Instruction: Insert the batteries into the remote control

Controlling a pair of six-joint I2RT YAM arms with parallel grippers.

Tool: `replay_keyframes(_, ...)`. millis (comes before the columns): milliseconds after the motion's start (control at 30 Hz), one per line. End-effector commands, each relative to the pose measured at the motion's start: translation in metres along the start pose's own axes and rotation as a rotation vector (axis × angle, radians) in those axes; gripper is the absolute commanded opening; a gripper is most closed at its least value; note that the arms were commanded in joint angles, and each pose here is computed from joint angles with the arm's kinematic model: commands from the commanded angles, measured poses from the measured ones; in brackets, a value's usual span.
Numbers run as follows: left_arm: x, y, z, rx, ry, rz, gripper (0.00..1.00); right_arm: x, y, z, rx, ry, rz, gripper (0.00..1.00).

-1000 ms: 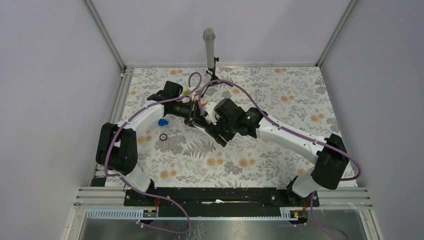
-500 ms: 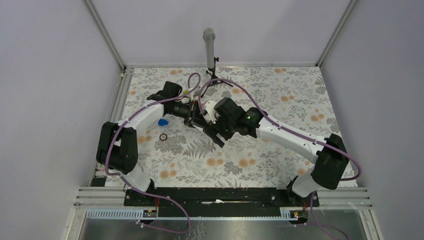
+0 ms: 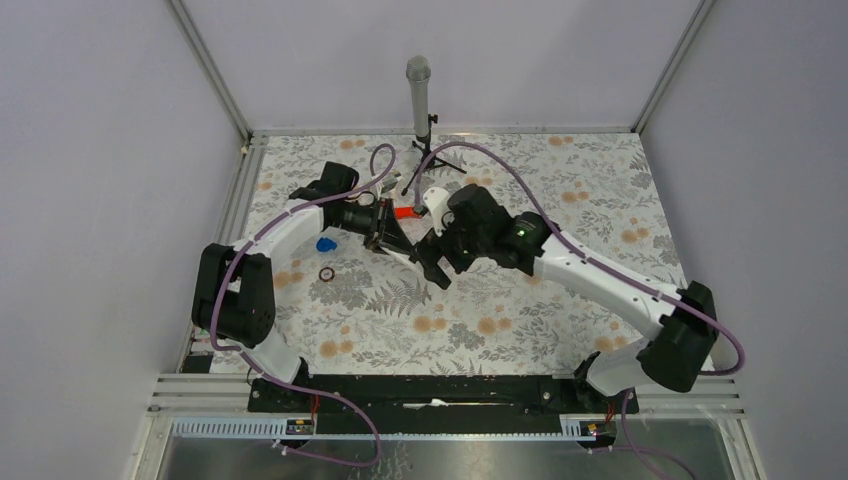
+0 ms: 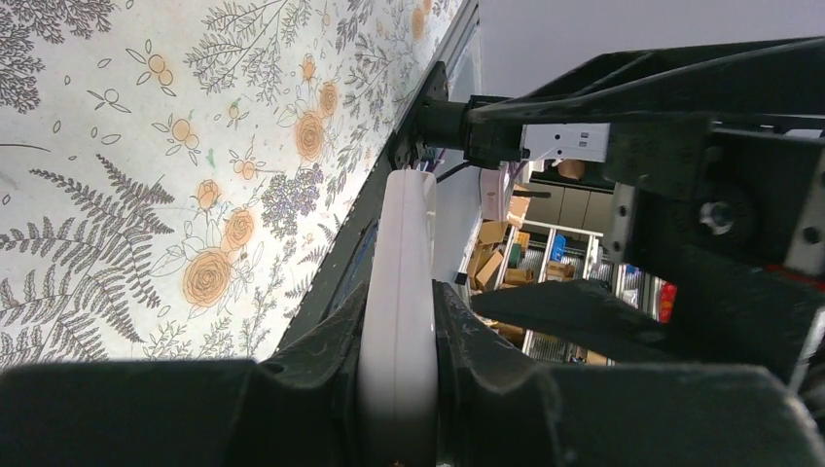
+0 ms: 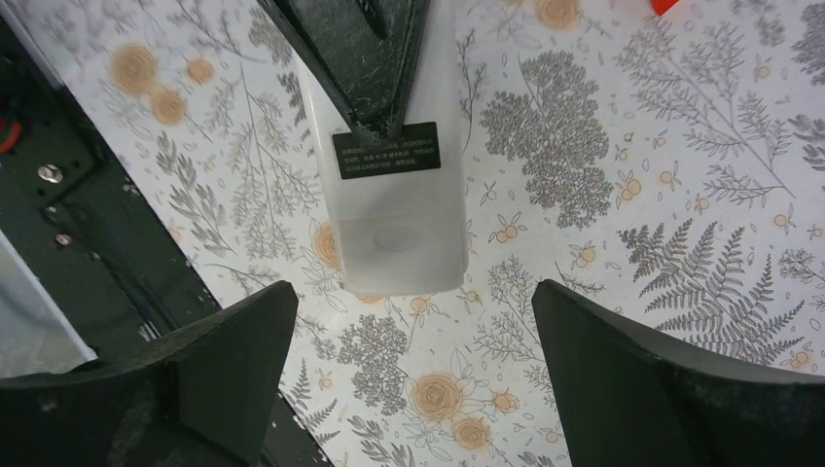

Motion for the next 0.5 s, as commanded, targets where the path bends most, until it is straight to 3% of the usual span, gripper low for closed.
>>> replay_keyframes(0, 0.004, -0.014, 0.007, -0.042, -0.013, -0.045, 0.00, 0.027, 0.002, 0.033, 0.044, -0.190, -0.071, 1.00)
replay_keyframes(133, 0.006, -0.019, 0.010, -0.041, -0.025, -0.047, 0.00, 0.029, -0.009, 0.042, 0.022, -0.232, -0.189, 1.00)
replay_keyframes(467, 0.032, -0.067, 0.023, -0.187, -0.201, 0.019, 0.00, 0.053, -0.071, 0.066, 0.168, -0.455, -0.753, 1.00)
Point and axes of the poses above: each gripper's point midway between its finger pads, its own z axis back along the fingers, its own y axis along the line the jaws close on, x = y × z, the point moved 4 cm from there along z, back along the fingers, and after that the axes turned 6 degrees about z, right-handed, at the moved point
